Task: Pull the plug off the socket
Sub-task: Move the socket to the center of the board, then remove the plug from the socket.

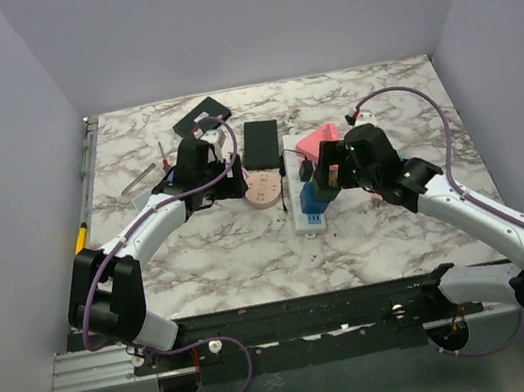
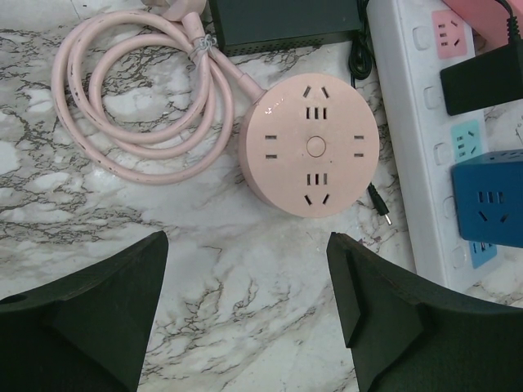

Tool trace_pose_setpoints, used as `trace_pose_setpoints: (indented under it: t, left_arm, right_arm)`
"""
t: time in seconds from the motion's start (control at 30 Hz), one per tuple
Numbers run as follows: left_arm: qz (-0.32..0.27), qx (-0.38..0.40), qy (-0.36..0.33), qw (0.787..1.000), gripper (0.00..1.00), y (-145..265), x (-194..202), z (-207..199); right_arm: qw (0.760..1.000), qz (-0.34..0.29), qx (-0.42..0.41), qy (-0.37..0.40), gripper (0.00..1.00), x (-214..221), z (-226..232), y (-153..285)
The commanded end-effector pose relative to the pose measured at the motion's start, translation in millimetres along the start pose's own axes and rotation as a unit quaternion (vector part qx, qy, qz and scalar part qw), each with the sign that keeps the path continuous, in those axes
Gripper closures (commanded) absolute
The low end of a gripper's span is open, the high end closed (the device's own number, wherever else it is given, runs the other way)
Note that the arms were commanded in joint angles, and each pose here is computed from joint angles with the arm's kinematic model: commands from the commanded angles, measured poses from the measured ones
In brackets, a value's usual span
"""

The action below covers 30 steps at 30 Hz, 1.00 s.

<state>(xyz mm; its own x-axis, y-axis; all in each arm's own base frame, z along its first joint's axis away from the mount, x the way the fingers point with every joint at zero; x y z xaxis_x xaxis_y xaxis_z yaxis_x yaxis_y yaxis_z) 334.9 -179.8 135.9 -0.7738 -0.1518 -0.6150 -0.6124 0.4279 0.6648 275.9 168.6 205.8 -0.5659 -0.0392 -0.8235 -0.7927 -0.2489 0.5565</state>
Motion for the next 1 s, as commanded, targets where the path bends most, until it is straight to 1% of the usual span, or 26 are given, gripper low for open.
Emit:
trace_pose_setpoints:
  t: [0.0,0.07,0.23,0.4,0.67,0.83,0.97]
  left_arm:
    - [-0.005,0.0,0.001,1.0,0.17,7,0,-1]
    - [-0.006,0.0,-0.001,1.0,0.17,8,0,-1]
    - [-0.005,0.0,0.0,1.0,0.17,7,0,-1]
    - [-0.003,-0.001,0.0,1.0,0.17,6,1,0]
    - [-0.001,-0.001,0.0,1.0,0.17,5,1,0]
    - [0.0,-0.001,0.001,1.0,0.17,4,2,0]
    - [0.001,-0.001,0.001,1.0,0.17,4,2,0]
  right_arm:
    - [0.999,0.045,0.026,0.002,0.0,12,-5,-13]
    - [0.998,0.05,0.032,-0.002,0.0,12,-6,-16]
    - [0.998,0.055,0.012,-0.011,0.0,12,3,-22]
    - [0.996,0.089,0.004,-0.024,0.02,20,10,-29]
    - [0.993,0.106,-0.024,-0.033,0.11,24,22,-37]
    - [0.993,0.115,-0.017,-0.027,0.18,29,24,-41]
    - [0.993,0.12,-0.004,-0.017,0.28,33,21,-43]
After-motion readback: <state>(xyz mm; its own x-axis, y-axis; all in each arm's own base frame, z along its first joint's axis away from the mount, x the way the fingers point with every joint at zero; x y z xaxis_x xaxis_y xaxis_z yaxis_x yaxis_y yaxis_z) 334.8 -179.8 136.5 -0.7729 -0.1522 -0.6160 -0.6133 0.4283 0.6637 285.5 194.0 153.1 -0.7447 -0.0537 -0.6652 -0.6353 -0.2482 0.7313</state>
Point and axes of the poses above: each gripper's point midway between its finger pads, its own y axis back along the fingers, its own z axis along the line the jaws close on, x = y × z, the point moved 3 cm from there along y, back along the fingers, and after that the axes turned 13 degrees about y, right-handed, at the moved point
